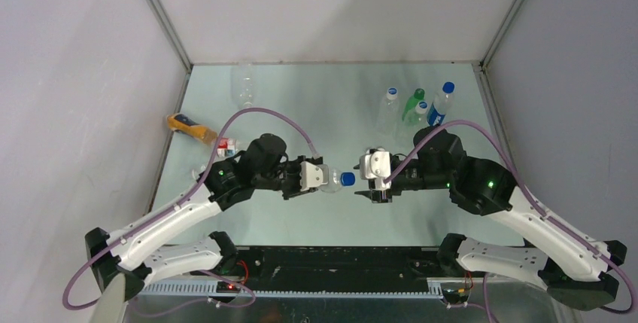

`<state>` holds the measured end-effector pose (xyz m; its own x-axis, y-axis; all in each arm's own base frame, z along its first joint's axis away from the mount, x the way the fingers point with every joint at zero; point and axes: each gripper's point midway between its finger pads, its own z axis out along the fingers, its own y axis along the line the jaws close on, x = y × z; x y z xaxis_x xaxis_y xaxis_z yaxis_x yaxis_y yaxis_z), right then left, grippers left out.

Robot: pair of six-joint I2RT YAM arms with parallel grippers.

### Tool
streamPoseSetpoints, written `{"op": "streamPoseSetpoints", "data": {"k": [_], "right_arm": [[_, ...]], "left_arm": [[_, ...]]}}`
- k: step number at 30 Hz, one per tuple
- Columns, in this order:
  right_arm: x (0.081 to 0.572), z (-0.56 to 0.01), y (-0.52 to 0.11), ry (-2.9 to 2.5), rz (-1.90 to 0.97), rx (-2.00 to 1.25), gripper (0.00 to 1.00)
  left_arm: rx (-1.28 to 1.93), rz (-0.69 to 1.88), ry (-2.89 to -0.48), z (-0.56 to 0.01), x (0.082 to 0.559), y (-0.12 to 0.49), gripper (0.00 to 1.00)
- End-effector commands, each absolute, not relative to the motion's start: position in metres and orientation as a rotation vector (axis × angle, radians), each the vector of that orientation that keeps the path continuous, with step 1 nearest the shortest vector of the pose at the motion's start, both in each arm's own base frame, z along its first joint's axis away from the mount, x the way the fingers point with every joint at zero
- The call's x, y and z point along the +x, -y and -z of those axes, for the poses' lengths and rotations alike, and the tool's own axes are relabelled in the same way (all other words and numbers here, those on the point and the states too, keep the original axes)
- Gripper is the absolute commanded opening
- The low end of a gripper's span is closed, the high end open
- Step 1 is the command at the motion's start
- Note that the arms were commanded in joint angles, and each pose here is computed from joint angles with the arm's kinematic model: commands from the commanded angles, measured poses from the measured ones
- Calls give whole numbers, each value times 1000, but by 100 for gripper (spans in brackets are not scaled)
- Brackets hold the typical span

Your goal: Screw on the bottle caps

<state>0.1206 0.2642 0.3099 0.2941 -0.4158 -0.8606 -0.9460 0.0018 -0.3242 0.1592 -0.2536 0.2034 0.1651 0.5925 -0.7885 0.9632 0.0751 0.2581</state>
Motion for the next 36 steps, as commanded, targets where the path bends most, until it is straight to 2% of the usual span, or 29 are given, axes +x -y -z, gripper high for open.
{"op": "streamPoseSetpoints", "data": {"k": [1, 13, 20, 23, 27, 31, 32, 33, 35, 36], "right_arm": [[111, -316, -268, -1159, -688, -1658, 55], [119, -315, -271, -1146, -643, -1666, 52], [119, -316, -274, -1140, -655, -1662, 47], [118, -314, -275, -1146, -668, -1665, 41], [121, -306, -275, -1210, -679, -1664, 28], [127, -300, -280, -1371, -758, -1567, 4], [128, -302, -284, -1447, -803, -1491, 0], [138, -299, -285, -1525, -790, -1420, 0], [159, -300, -287, -1745, -806, -1130, 0], [173, -301, -285, -1888, -824, -873, 0]], "left_arm": [[1588, 674, -1463, -228, 151, 267, 14], [1603, 715, -1437, -234, 150, 275, 14], [1604, 731, -1432, -233, 151, 280, 14], [1605, 725, -1431, -234, 152, 280, 14], [1589, 719, -1413, -241, 155, 282, 14], [1494, 653, -1402, -247, 170, 282, 14], [1446, 637, -1377, -255, 176, 286, 14], [1407, 587, -1392, -252, 183, 281, 14], [1321, 490, -1379, -258, 197, 276, 15], [1261, 403, -1355, -266, 208, 274, 15]]}}
